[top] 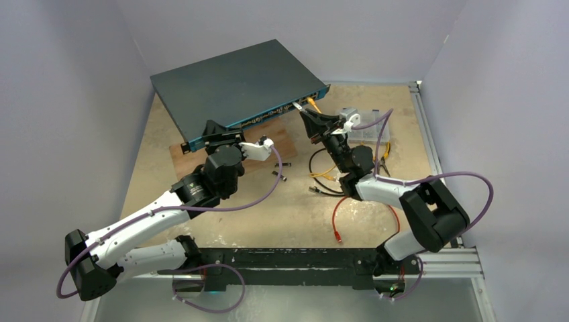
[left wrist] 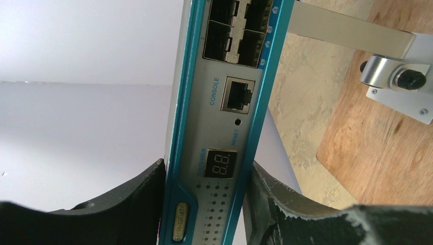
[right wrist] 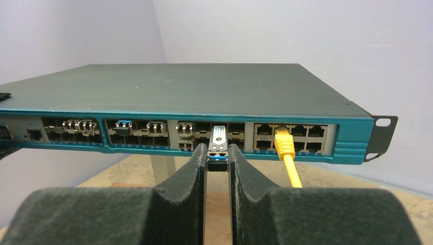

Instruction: Insert the plug into the switch port

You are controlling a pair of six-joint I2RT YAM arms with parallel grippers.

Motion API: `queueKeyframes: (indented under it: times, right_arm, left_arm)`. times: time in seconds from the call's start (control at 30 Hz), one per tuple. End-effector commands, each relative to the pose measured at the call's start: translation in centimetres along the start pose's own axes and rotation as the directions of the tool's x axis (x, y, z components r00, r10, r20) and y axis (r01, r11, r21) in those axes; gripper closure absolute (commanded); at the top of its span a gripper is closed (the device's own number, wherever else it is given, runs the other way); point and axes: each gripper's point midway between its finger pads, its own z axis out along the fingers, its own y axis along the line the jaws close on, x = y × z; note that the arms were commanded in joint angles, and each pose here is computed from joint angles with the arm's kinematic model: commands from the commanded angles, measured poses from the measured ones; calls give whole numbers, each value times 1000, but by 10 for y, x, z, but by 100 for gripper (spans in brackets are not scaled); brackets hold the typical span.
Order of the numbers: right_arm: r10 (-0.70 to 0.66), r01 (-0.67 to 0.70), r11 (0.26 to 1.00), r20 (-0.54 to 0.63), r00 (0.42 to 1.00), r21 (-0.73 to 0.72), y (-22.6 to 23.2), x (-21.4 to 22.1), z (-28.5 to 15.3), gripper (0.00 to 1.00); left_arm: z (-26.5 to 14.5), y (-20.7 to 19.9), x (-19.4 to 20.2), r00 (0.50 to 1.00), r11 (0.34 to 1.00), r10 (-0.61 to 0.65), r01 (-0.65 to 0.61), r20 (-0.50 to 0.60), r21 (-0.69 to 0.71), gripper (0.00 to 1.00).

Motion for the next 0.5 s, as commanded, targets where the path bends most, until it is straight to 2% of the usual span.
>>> queueKeyframes:
  times: [0.0, 0.47]
  right_arm:
    - [-19, 18, 1000, 109, 994, 11, 2, -38, 10, 100]
    - [-25, 24, 1000, 114, 993, 6, 4, -44, 10, 100]
  left_arm:
    - [-5, 2, 4, 990, 990, -143, 143, 10, -16, 100]
    - [-6, 3, 4, 989, 989, -150, 150, 11, -17, 100]
